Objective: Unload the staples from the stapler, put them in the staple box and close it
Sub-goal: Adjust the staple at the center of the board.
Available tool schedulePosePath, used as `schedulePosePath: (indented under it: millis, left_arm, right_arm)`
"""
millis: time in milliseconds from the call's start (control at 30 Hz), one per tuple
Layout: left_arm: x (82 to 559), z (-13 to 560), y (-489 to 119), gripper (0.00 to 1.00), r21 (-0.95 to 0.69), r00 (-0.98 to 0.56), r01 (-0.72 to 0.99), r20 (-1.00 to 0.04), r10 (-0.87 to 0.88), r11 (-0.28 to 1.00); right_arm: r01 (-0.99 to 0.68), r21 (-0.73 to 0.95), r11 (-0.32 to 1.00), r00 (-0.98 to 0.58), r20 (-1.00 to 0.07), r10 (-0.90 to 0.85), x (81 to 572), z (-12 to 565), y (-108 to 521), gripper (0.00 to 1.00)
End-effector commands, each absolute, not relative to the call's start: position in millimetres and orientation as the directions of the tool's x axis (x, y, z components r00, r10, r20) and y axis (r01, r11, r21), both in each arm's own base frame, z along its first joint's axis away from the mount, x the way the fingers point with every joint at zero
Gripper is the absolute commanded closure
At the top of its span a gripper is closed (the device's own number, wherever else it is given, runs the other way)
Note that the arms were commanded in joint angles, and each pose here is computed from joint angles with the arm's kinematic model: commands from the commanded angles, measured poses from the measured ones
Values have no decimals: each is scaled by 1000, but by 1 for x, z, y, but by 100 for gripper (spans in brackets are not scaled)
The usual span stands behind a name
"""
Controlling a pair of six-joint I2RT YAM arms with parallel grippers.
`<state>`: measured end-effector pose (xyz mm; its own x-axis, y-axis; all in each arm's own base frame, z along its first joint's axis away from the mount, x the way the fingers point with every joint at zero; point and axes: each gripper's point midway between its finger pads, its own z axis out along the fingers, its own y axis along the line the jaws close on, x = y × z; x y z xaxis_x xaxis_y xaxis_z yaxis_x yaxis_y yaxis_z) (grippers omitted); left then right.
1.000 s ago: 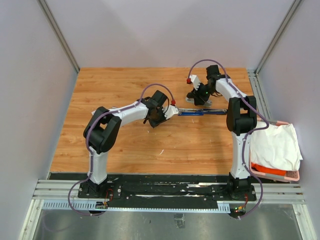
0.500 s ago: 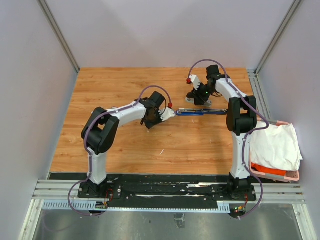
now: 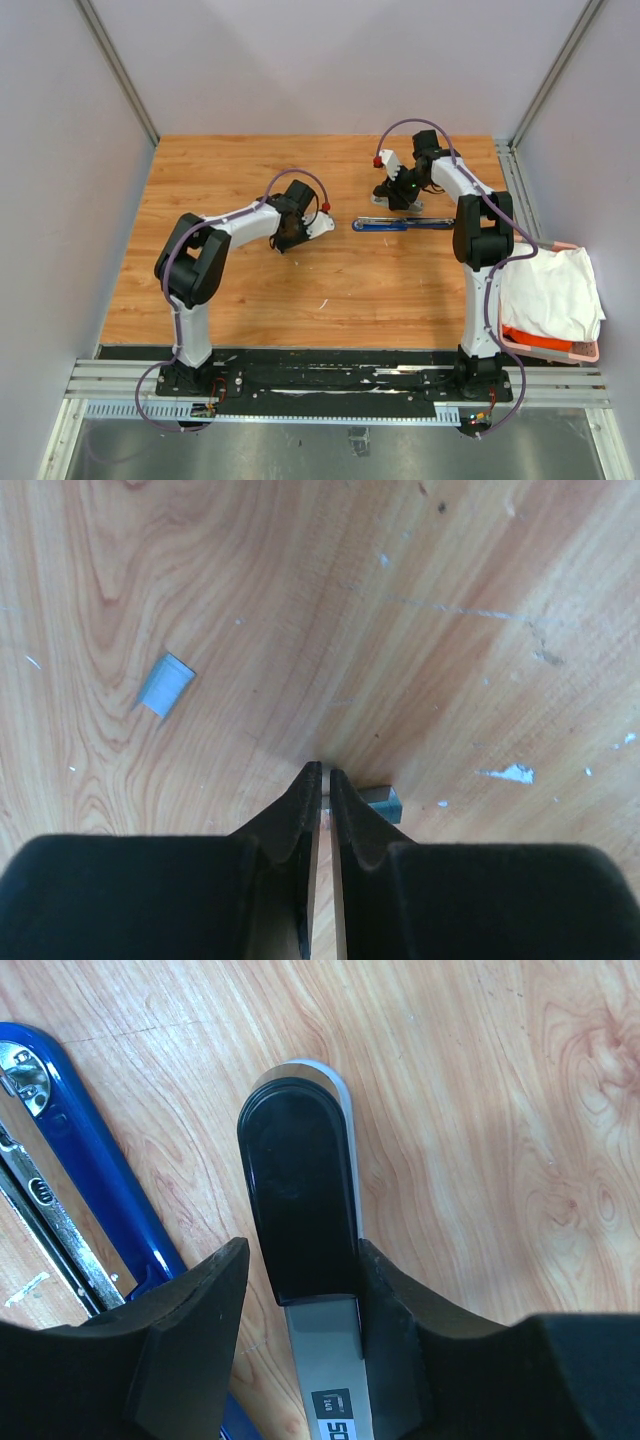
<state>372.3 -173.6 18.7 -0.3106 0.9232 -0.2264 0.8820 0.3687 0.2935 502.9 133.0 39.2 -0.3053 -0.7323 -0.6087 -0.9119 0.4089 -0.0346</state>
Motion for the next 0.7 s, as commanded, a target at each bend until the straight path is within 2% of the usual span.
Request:
schedulePosePath:
  millis: [0,200,333,533,667]
  left_arm:
    - [334,1,-156,87,173,-301,929,-158,941,326]
    - [324,8,-165,84,123,-312,932,-209,927,342]
    - [343,13,-162,84,199,-354,897,-210,911,395]
    - [368,40,-170,79,261,-384,844,-315,868,468]
    - [381,65,-178,62,297,-370,815,-394,841,497]
  right_arm:
    - [-923,-18,384,-291,-618,-730,494,45,141,52]
    - [-925,-22,380,-288,-612,-737,494,43,143,55]
    - [-923,-12,385,-297,-614,-731,495,42,147,60]
    - [-922,-19,386,-292,-621,-728,497,47,149,69]
    - [-921,-36,388,-280,-631,-723,500,57,150,81]
